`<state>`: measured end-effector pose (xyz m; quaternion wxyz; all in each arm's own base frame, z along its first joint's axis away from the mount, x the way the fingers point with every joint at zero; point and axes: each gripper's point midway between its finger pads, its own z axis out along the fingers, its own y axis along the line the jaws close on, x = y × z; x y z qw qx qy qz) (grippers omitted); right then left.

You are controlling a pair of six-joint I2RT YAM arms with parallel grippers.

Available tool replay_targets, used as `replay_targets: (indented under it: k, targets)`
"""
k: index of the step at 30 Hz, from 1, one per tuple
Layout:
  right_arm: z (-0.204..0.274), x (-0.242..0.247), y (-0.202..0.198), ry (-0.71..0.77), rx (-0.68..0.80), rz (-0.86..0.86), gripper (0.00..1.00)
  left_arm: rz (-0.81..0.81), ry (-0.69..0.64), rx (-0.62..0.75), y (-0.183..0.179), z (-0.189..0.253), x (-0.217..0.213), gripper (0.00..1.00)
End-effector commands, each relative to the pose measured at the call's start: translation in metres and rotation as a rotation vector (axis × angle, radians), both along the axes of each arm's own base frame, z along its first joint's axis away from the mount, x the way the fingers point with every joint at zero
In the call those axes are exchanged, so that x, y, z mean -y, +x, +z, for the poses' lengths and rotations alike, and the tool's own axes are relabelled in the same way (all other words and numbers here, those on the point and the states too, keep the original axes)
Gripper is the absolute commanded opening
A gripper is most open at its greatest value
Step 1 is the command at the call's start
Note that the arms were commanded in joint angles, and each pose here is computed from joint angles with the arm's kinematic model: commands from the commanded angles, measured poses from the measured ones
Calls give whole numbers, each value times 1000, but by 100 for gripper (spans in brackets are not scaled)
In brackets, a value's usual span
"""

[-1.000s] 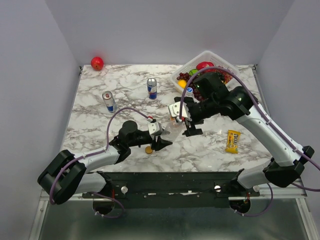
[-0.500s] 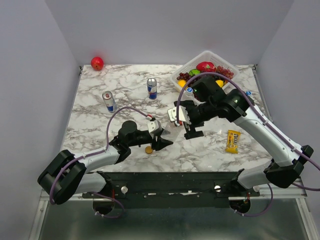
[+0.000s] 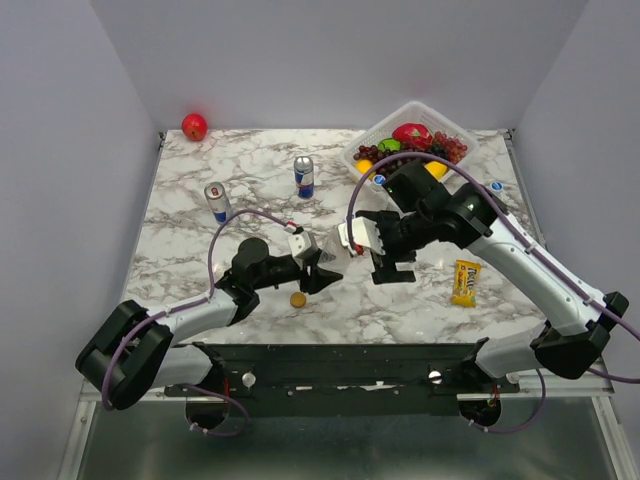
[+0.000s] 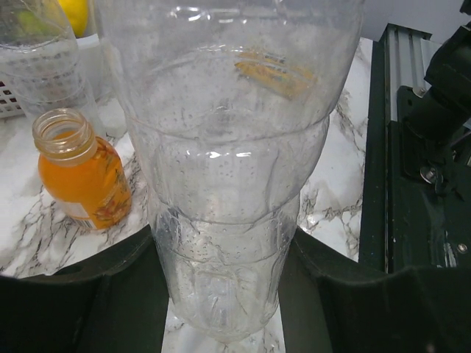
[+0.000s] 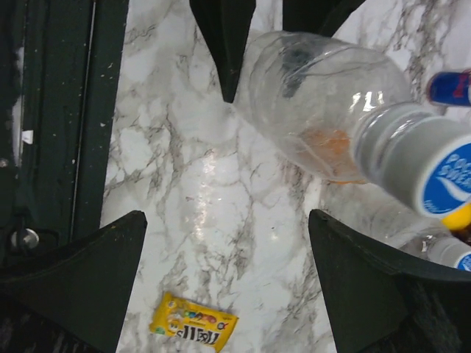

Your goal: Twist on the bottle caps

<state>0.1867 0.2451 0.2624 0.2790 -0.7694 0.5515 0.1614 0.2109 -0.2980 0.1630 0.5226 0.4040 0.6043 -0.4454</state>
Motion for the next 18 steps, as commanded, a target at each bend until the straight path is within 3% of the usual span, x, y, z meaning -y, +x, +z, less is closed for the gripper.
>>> replay_targets:
  k: [1,4,10,15,18]
  targets:
    - [15,10,0,21,-55,-149,97,7,-38,64,9,26,3,0]
    - [36,3,21,90,-84,-249,97,-36,8,68,5,17,4,0]
    - [74,-16,54,237,47,-254,100,-72,90,75,6,0,3,0]
    - [75,-31,31,323,66,-35,99,-92,109,61,7,3,4,0]
    - [79,-38,25,330,71,8,100,-114,89,85,5,11,5,0]
